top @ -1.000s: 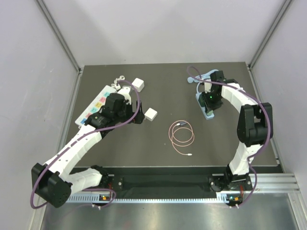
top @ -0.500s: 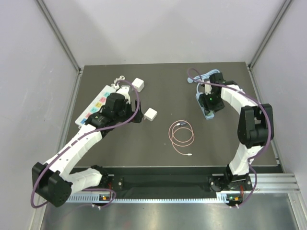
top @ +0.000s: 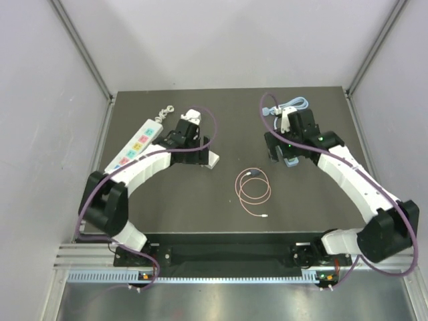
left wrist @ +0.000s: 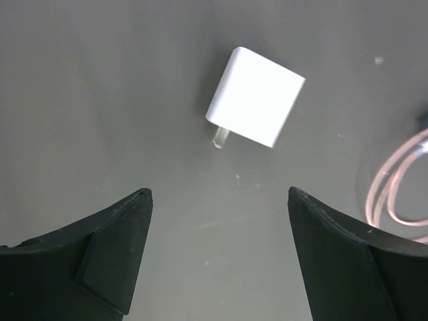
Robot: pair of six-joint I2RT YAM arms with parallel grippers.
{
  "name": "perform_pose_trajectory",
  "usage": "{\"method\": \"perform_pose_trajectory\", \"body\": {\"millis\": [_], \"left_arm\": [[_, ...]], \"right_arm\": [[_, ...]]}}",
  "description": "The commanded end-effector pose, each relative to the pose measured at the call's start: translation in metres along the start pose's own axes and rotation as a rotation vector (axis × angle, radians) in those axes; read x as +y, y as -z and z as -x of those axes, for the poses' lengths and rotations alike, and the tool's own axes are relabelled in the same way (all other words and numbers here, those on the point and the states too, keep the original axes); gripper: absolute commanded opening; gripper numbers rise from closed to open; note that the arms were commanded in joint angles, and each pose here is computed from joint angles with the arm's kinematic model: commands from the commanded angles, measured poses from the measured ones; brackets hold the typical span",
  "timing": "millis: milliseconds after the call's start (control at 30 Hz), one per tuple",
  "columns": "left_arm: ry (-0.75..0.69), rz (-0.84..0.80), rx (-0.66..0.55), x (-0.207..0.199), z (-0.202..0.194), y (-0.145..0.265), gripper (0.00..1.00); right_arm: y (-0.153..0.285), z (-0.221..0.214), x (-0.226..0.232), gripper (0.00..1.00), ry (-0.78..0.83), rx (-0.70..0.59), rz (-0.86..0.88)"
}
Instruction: Insert the plug
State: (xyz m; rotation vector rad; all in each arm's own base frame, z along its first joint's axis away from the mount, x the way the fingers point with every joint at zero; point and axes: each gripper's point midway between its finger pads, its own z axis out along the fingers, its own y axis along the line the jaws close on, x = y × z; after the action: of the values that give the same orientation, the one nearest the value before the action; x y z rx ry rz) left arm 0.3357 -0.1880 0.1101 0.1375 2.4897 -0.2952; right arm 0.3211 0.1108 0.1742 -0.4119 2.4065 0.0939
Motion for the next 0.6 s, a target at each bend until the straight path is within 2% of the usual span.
{"method": "perform_pose_trajectory", "body": {"millis": [0,100,233,567], "left_arm": [[-0.073,-0.009,-0.008,-0.007,0.017,-0.022,0.86],[-0.135,-0.034,0.008,-0.013,0.023,-0.046,0.86],[-0.194,-0.05,0.016,-0.024,0.042,-0.065,0.81],[-0.247,-0.019,0.112,-0.026,0.005,-0.1,0.73]], "right_arm": [[0.016,0.024,0.021,1.0,-0.124,-0.136,0.038],[0.031,0.031,0.025,1.0,-0.149,-0.193,0.071],[0.038,0.036,0.028,1.0,-0.151,-0.256,0.097],[0.03,0.031,0.035,1.0,-0.168,-0.261,0.145]]}}
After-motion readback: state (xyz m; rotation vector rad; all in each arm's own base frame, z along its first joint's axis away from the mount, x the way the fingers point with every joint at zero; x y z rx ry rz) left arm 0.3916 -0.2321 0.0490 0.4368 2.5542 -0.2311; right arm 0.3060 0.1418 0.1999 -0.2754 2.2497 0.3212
